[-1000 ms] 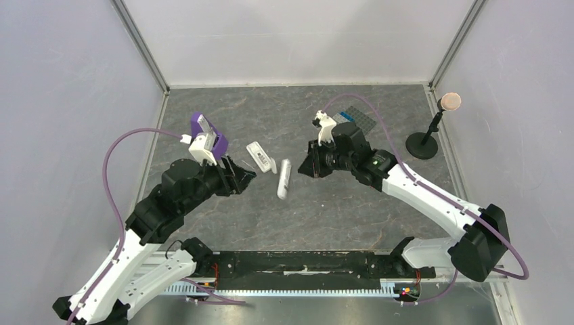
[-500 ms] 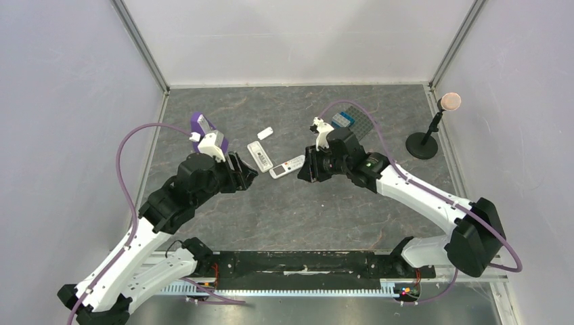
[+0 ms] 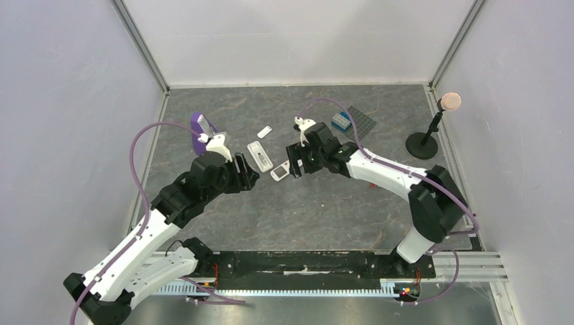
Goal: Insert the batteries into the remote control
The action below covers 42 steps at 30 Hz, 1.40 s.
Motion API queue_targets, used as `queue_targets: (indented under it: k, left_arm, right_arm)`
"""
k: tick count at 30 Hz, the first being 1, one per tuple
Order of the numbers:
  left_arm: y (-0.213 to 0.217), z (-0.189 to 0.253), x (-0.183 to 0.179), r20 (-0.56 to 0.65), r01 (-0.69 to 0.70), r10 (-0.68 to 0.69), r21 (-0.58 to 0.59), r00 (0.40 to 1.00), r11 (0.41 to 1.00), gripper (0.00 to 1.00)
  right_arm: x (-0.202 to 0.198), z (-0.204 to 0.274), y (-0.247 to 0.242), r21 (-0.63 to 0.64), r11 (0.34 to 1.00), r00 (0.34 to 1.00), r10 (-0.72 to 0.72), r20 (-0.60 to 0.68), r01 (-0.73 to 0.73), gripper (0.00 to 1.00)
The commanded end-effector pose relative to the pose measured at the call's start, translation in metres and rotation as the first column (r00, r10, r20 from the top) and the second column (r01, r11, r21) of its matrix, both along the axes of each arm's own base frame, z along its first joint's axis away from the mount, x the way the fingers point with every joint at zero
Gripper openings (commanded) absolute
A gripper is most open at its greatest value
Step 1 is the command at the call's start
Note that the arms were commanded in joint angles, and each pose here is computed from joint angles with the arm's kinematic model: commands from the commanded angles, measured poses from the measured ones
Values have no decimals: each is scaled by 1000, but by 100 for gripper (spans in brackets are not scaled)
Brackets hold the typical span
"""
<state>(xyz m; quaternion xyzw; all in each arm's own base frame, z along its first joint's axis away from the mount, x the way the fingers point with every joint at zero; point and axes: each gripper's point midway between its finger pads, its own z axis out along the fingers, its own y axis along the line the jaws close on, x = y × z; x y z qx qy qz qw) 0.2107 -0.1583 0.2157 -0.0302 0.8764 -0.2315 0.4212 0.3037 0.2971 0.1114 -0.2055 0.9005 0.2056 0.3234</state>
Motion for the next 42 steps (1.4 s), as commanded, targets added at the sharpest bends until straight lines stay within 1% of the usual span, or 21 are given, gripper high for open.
queue_targets:
  k: [1, 4, 5, 8, 14, 18, 22, 26, 28, 33, 36, 39, 42]
  left_arm:
    - [0, 0, 13, 18, -58, 59, -21, 998, 998, 66]
    - [4, -7, 17, 15, -90, 90, 4, 996, 996, 67]
    - [6, -9, 18, 15, -99, 99, 9, 995, 995, 66]
    - [6, -15, 20, 5, -110, 110, 13, 994, 994, 66]
    - [4, -29, 22, -29, -126, 126, 6, 992, 992, 67]
    - [1, -36, 23, -50, -129, 129, 2, 990, 992, 66]
    - [-2, -44, 23, -74, -120, 120, 4, 990, 993, 66]
    - [-4, -50, 22, -84, -116, 115, -6, 990, 993, 66]
    - [-6, -51, 21, -89, -111, 109, -12, 990, 994, 66]
    - [-9, -55, 18, -100, -80, 79, -7, 992, 997, 67]
    - [-7, -60, 15, -120, -75, 76, 12, 990, 997, 67]
    - [-5, -63, 13, -134, -75, 78, 26, 988, 997, 66]
    - [-3, -63, 13, -134, -87, 90, 26, 987, 996, 66]
  right_arm:
    - [51, 20, 11, -36, 998, 984, -51, 170, 58, 81]
    - [73, 10, 23, -69, 996, 979, -34, 202, 49, 75]
    - [82, 5, 27, -88, 995, 977, -28, 210, 47, 75]
    - [100, -8, 33, -151, 988, 973, -1, 231, 36, 76]
    - [134, -28, 39, -216, 975, 967, 11, 254, 46, 77]
    - [142, -44, 33, -292, 956, 970, 40, 241, 33, 77]
    - [127, -63, 20, -376, 926, 979, 110, 171, -38, 78]
    - [105, -77, 4, -447, 888, 985, 155, 71, -108, 78]
    - [91, -82, -2, -449, 881, 984, 175, 17, -148, 78]
    - [55, -79, -11, -407, 891, 980, 185, -78, -201, 76]
    - [27, -70, -8, -310, 921, 970, 199, -141, -234, 75]
    - [13, -55, -8, -247, 941, 970, 203, -134, -231, 74]
    - [19, -38, -17, -256, 957, 990, 121, -67, -134, 76]
